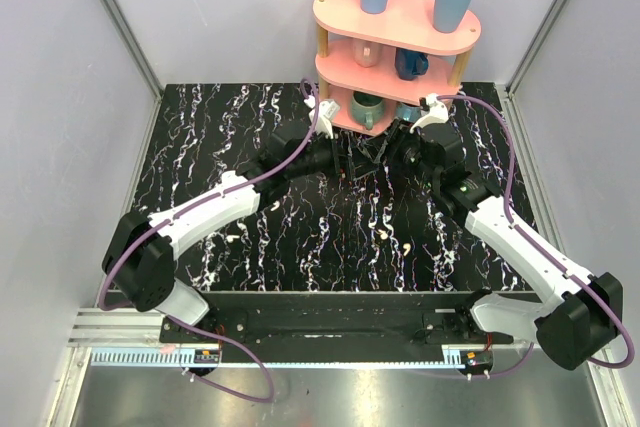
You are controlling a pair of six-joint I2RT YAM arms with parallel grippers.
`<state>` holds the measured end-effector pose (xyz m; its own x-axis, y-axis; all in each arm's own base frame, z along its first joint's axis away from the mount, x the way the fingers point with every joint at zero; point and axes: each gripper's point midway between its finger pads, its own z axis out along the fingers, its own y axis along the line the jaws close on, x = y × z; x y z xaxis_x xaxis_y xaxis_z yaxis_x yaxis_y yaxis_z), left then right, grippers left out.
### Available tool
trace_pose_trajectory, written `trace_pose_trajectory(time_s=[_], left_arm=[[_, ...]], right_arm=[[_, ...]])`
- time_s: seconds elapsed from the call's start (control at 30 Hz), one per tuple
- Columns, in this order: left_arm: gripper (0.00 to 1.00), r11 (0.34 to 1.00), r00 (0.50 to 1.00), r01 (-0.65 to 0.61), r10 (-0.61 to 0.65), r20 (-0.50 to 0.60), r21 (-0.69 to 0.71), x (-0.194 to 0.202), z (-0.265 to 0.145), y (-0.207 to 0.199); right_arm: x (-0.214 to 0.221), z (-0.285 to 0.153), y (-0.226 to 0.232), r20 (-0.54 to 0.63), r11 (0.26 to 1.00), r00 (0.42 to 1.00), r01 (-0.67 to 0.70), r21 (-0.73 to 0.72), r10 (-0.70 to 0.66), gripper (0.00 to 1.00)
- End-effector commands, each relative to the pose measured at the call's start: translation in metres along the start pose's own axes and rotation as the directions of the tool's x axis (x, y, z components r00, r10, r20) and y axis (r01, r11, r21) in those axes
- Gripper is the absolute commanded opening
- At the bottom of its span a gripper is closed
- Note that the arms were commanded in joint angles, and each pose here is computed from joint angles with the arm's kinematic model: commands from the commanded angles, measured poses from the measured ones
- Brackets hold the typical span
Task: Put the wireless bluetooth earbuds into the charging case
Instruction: Place the charging case at the center of the board.
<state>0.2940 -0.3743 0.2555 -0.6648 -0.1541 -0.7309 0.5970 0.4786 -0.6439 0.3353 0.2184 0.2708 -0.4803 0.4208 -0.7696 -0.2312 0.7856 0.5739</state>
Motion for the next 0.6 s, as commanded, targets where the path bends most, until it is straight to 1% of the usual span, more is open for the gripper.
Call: trace_pose_trajectory(time_s=[0.0,0.13,0.33,0.4,0.43,0.47,0.5,0.53,0.57], left_arm=[[0.80,0.998,0.985,-0.038,0.028,0.170,0.056,-0.052,-0.002,-0.031],[0.82,0.994,0.965,-0.050,0.024,0.262,0.094,-0.064,-0.007,-0.037],[0.83,0.988,0.960,-0.084,0.045,0.276,0.129,-0.057,-0.019,-0.042],[0.83,0.991,0.969,-0.094,0.068,0.238,0.099,-0.043,-0.022,-0.033],[0.83,0.994,0.979,-0.089,0.074,0.191,0.067,-0.030,-0.025,-0.024],[0.83,0.995,0.982,-0.091,0.082,0.172,0.043,-0.020,-0.033,-0.018],[0.83,0.995,0.983,-0.099,0.095,0.160,0.016,-0.013,-0.039,-0.012],[0.83,0.995,0.988,-0.088,0.092,0.124,-0.036,-0.001,-0.045,0.000],[0.84,0.992,0.986,-0.088,0.099,0.137,-0.088,0.002,-0.058,0.008]], right_arm=[[0.007,-0.003,0.015,-0.019,0.998,0.999,0.029,-0.050,-0.030,0.26],[0.003,-0.004,0.018,0.007,0.998,0.999,-0.036,-0.059,0.036,0.26],[0.000,-0.001,0.009,0.036,0.995,0.994,-0.102,-0.003,0.102,0.26],[-0.002,0.001,0.004,0.047,0.994,0.993,-0.110,0.030,0.108,0.26],[0.001,0.001,-0.006,0.039,0.992,0.995,-0.099,0.080,0.096,0.26],[0.004,0.005,-0.010,0.026,0.991,0.996,-0.086,0.107,0.084,0.26],[0.009,0.008,-0.016,0.005,0.989,0.998,-0.069,0.131,0.069,0.26],[0.018,0.009,-0.023,-0.030,0.986,0.998,-0.050,0.160,0.055,0.26],[0.032,0.015,-0.031,-0.076,0.984,0.996,-0.034,0.177,0.048,0.25]])
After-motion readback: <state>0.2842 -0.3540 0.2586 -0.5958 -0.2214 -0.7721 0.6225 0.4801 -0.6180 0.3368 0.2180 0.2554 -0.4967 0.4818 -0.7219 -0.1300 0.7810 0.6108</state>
